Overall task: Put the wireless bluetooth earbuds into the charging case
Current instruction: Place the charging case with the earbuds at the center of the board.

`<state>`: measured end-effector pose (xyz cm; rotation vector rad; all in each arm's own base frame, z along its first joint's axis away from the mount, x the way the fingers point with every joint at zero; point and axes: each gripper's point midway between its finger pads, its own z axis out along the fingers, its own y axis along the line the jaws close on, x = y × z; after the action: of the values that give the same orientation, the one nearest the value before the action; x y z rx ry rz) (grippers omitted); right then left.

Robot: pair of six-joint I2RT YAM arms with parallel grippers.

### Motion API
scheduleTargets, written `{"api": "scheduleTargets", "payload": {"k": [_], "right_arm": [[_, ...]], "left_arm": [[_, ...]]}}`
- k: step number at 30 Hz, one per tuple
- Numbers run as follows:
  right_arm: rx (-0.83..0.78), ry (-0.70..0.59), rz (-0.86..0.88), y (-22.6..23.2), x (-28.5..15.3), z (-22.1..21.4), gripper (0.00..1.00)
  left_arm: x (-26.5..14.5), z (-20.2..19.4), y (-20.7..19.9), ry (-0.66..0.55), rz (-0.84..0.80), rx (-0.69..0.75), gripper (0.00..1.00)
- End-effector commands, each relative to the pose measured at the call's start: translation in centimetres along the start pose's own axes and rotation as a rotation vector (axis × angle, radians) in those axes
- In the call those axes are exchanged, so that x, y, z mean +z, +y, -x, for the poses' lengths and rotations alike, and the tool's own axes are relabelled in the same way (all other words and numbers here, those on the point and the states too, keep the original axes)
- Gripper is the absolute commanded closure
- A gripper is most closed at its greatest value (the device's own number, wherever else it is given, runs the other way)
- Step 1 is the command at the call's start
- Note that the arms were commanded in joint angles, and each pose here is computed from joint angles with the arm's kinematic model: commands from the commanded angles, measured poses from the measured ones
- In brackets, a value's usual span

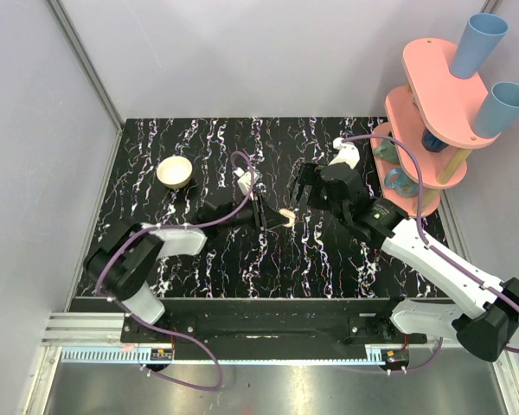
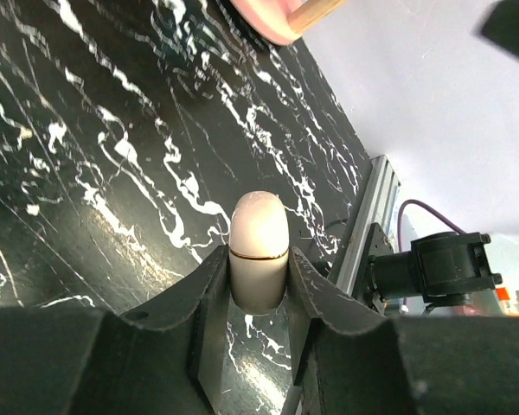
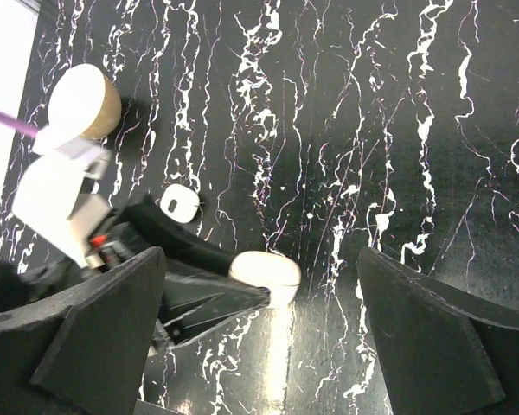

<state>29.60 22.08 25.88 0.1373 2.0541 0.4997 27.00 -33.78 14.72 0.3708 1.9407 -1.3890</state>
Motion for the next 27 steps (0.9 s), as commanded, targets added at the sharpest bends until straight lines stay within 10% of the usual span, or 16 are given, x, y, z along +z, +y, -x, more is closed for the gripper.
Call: {"api": "scheduleTargets", "payload": {"k": [1,27], "right_arm": [[0.042,-0.015,0.052,1.0,-0.6,0.8,0.00],[0.029,-0.029,0.041,0.1,-1.4,0.7,0.00]], "left_arm": [[1.7,1.2,-2.1,-0.030,-0.157,-0.102,1.00],[4.7,-4.2,7.0,-0.025,0.077,-0.272,0.74]]}}
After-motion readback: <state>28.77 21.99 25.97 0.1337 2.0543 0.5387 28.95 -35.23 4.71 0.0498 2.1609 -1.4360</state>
